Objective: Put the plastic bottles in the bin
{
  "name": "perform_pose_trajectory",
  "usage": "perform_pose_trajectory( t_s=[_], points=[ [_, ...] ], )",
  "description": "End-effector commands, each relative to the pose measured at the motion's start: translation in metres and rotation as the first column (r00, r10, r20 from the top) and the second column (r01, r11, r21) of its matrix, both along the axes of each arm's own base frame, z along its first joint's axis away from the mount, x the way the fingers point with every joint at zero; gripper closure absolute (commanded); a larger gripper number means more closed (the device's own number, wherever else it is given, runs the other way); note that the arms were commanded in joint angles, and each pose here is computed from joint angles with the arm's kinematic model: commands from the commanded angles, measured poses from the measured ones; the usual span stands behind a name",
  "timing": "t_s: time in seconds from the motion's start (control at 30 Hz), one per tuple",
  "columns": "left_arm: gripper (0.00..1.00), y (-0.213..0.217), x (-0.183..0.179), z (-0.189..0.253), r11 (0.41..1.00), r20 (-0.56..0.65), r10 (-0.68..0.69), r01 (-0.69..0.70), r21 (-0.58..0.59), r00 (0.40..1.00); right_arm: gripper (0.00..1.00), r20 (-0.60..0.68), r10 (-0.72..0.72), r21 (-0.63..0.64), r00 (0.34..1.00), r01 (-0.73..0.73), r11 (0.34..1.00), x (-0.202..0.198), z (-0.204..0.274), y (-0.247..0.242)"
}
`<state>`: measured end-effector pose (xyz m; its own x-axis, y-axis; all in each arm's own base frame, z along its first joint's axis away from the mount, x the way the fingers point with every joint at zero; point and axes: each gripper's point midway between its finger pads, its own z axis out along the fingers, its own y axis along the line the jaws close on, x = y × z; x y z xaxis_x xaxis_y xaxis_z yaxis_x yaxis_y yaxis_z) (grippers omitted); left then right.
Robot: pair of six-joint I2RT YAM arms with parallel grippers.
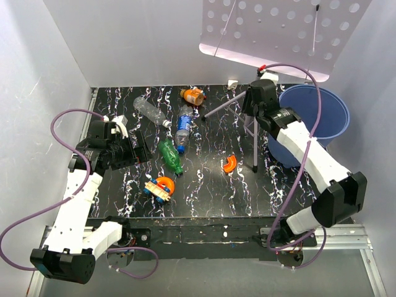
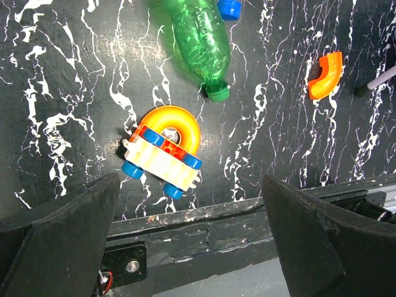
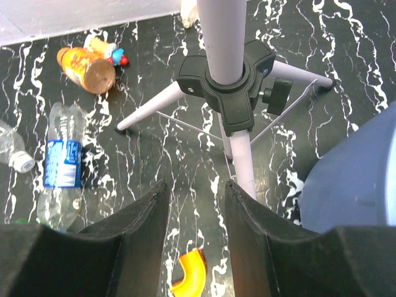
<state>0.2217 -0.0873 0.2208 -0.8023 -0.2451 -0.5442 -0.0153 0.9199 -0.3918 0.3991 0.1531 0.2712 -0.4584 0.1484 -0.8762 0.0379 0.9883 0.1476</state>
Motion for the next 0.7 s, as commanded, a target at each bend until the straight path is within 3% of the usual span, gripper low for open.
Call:
perform_pose_trajectory(
  t_s=[0.0, 0.37, 0.67],
  points=[
    [0.01, 0.007, 0.002, 0.006, 0.999, 0.027, 0.001, -0.002, 0.038, 1.0, 0.52, 0.012, -0.045, 0.011, 0.999, 0.044, 0.999, 0.031, 0.002, -0.01],
    [0.01, 0.01, 0.005, 0.008, 0.998, 0.021, 0.002, -0.004, 0.065, 1.0, 0.52, -0.003, -0.067, 0.035, 0.998, 0.067, 0.997, 0.083, 0.004, -0.016],
    [0.01, 0.012, 0.004, 0.004, 0.997, 0.013, 0.0, -0.001, 0.078, 1.0, 0.51, -0.022, -0.037, 0.085, 0.999, 0.039, 0.996, 0.058, 0.01, -0.009]
  ],
)
